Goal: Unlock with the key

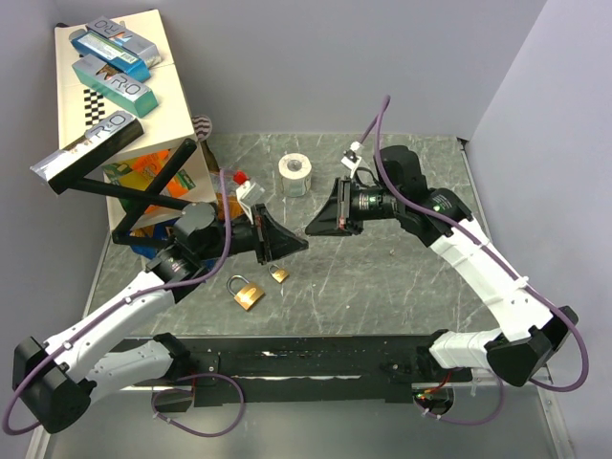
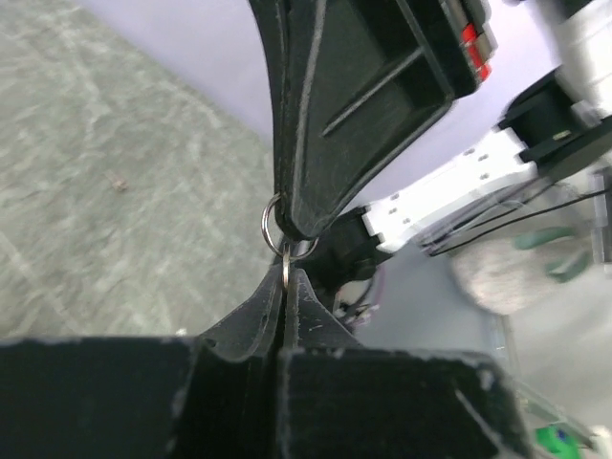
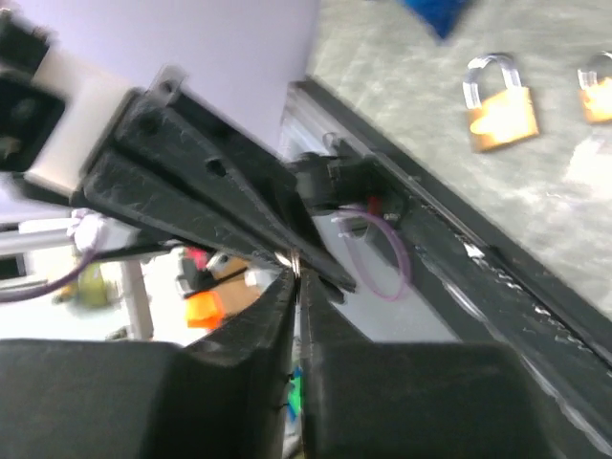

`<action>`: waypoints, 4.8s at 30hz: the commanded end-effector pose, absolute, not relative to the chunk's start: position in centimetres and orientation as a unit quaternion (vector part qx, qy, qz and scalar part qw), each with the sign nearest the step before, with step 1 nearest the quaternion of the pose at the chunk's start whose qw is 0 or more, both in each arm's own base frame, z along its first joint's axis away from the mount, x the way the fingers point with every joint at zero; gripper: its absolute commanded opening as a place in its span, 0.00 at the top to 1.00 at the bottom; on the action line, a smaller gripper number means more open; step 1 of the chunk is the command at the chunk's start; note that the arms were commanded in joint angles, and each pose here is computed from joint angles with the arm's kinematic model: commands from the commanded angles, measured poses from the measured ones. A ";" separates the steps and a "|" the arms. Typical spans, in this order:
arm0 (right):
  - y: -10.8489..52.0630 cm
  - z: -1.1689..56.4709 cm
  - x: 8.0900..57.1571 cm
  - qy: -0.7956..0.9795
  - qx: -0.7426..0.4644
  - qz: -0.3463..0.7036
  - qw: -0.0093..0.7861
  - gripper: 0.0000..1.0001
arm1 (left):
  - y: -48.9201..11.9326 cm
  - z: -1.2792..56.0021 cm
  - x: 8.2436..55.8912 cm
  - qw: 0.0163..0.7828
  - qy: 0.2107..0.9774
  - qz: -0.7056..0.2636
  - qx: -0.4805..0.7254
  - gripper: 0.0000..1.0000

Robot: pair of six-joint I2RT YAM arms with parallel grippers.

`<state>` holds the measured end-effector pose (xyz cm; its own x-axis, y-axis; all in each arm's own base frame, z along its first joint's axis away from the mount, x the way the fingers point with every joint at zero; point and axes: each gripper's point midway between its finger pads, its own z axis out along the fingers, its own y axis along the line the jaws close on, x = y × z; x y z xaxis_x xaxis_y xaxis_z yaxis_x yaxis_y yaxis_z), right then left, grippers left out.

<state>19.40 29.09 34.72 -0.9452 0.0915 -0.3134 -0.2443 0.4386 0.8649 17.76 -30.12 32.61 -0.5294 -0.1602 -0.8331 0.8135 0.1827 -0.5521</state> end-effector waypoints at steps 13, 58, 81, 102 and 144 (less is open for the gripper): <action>28.4 31.6 20.2 0.865 0.037 0.455 0.207 0.38 | -28.5 28.3 19.9 0.472 0.719 -0.388 0.332 0.99; 31.0 26.4 21.5 0.849 0.180 0.477 0.139 0.69 | -31.2 26.5 21.6 0.567 0.722 -0.170 0.358 0.99; 30.8 22.7 21.7 0.850 0.198 0.468 0.137 1.00 | -31.3 23.6 22.4 0.562 0.754 -0.112 0.321 0.39; 26.3 25.1 24.5 0.769 0.176 0.517 0.331 1.00 | -26.9 27.7 22.5 0.472 0.800 -0.344 0.138 0.04; 26.4 38.2 21.1 0.590 0.069 0.690 0.414 1.00 | -30.0 38.4 20.7 0.325 0.690 -0.647 0.012 0.66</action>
<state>21.29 26.83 36.55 -0.6674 0.6321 -0.3937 -0.4501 0.0787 0.8895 21.39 -29.89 37.15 -0.7875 -0.4183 -0.4526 0.3967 0.2180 -0.8917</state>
